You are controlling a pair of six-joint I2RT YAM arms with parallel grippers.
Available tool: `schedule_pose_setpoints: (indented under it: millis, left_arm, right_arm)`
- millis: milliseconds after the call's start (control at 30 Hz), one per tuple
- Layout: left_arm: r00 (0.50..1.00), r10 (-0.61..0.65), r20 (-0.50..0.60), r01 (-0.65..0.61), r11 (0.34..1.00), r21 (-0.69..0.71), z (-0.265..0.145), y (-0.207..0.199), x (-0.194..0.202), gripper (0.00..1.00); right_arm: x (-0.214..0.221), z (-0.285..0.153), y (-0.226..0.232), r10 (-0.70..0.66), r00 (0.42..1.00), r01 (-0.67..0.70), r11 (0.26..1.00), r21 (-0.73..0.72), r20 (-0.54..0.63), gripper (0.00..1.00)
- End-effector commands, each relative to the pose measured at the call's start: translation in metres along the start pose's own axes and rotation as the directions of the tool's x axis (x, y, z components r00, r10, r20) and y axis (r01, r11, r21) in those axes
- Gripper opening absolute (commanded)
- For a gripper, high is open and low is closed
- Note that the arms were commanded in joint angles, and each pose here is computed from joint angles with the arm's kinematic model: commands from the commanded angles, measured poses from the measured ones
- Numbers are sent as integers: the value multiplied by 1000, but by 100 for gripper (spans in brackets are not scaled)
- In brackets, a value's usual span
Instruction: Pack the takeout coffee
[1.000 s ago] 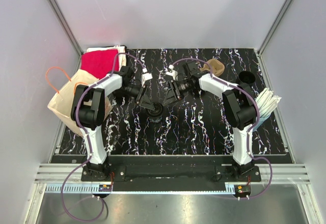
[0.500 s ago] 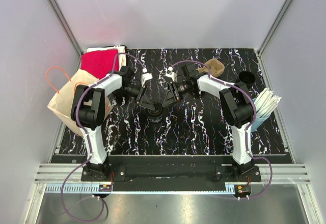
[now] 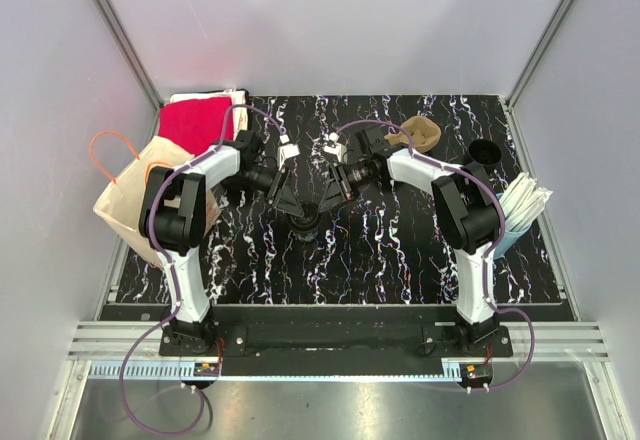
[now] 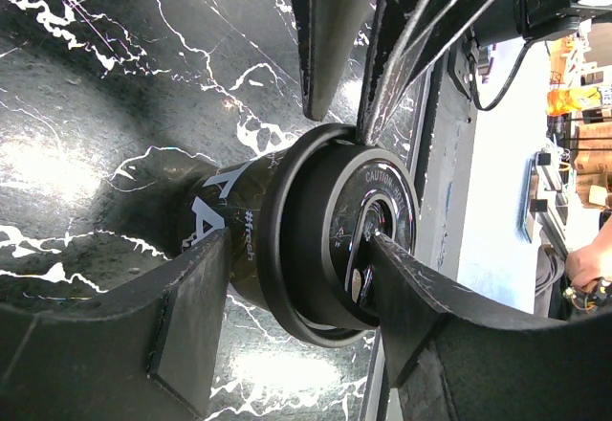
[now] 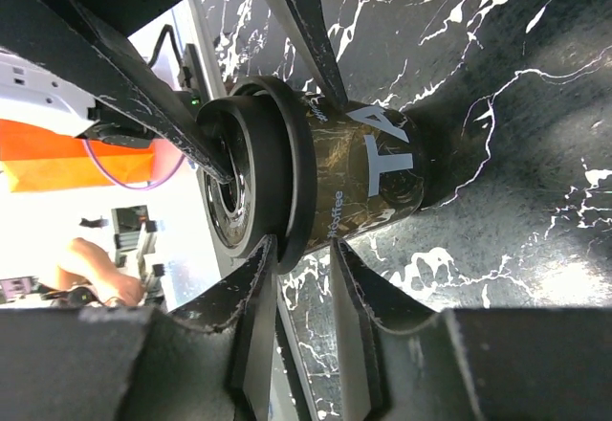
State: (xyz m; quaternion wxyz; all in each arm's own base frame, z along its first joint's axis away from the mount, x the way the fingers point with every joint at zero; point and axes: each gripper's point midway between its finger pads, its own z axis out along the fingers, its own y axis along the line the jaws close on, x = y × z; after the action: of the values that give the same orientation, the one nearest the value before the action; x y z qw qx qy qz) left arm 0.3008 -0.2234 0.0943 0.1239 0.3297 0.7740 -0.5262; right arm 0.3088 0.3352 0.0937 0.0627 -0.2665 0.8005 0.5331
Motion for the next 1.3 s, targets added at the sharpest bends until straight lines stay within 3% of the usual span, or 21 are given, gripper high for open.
schedule_pose_setpoints:
  millis: [0,300,500,700,1033,1267]
  left_arm:
    - [995,42,-87,-52,991,-124,3,30,21,59]
    - [994,47,-102,-61,988,-139,5,30,25,58]
    - [994,39,-104,-53,989,-137,5,29,27,58]
    - [994,43,-100,-57,989,-134,6,28,27,58]
    - [994,46,-98,-59,989,-133,5,26,28,57]
    - [994,40,-98,-53,990,-133,6,27,29,57]
  right_arm:
    - [26,13,-38,-55,996,67,979,191,-67,31]
    - [42,21,-65,-95,986,137,925,354,-134,33]
    - [55,24,-76,-72,985,126,917,378,-156,43]
    - [59,35,-59,-51,988,87,961,261,-144,59]
    - [18,13,21,-148,988,148,989,3,-38,59]
    - [13,0,36,-139,990,137,985,-103,-11,59]
